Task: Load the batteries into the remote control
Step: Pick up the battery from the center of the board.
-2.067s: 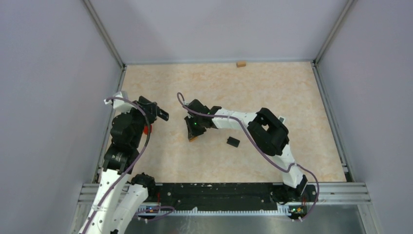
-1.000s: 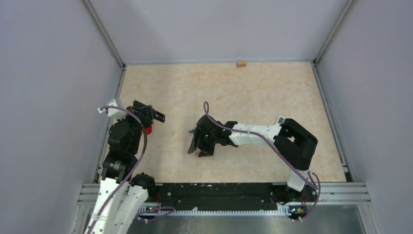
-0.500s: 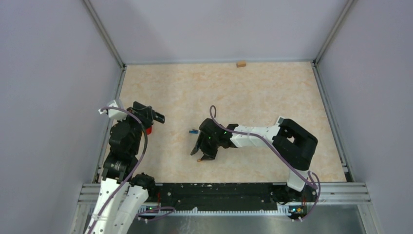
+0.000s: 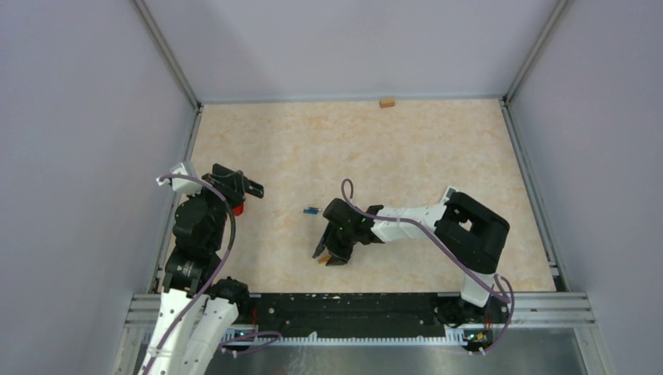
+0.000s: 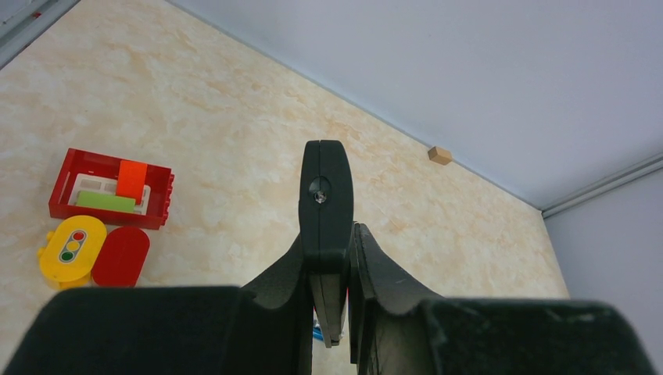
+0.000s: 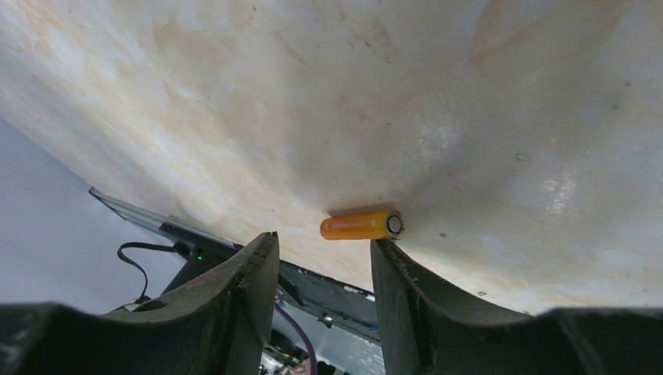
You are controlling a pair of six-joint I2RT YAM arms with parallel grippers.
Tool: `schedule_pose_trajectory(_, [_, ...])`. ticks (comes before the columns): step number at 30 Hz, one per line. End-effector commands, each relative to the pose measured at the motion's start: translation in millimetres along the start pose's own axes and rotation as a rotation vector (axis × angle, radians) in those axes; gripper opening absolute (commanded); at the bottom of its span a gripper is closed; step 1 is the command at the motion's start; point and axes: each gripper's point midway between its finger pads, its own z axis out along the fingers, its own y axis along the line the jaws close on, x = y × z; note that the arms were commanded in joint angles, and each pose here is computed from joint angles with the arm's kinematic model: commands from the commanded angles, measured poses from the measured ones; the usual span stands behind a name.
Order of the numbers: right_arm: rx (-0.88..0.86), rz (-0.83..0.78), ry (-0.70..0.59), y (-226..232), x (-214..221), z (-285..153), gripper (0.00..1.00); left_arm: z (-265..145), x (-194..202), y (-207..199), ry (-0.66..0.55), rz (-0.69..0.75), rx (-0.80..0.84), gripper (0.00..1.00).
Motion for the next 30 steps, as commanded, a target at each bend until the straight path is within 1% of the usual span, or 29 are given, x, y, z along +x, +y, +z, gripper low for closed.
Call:
schedule_pose_trajectory(1, [0.012, 0.013, -0.028, -3.0, 1.2, -3.3, 0.45, -2.7, -12.4, -5.4, -0.05, -0.002, 0.024, 0.0])
schedule_pose_trajectory(3, [0.037, 0.018, -0.04, -7.0, -0.6, -3.0, 0.4, -3.7, -13.1, -5.1, -0.054, -0.004, 0.023, 0.0])
schedule_pose_trajectory(6, [0.106, 0.036, -0.063, -19.6, -4.7, -1.4, 0.38, -5.0, -14.3, -4.9, -0.061, -0.009, 0.024, 0.0])
schedule_pose_trajectory(11, [0.209, 0.044, -0.085, -31.8, -10.1, 6.7, 0.38, -7.9, -18.2, -4.0, -0.086, -0.026, 0.024, 0.0])
schedule_pose_trajectory(18, [0.257, 0.056, -0.126, -24.2, -19.7, 16.3, 0.41, -9.5, -21.1, -2.8, -0.103, -0.028, 0.02, 0.0])
schedule_pose_trajectory(21, [0.304, 0.078, -0.121, -31.4, -19.2, 19.2, 0.4, -10.5, -22.1, -3.0, -0.108, -0.028, 0.022, 0.0])
schedule_pose_trajectory(26, [0.413, 0.107, -0.123, -50.7, -17.6, 15.1, 0.31, -11.1, -22.6, -2.5, -0.111, -0.028, 0.022, 0.0])
schedule_pose_trajectory(30, [0.434, 0.096, -0.141, -52.5, -20.9, 14.7, 0.19, -11.8, -24.0, -2.7, -0.118, -0.029, 0.023, 0.0])
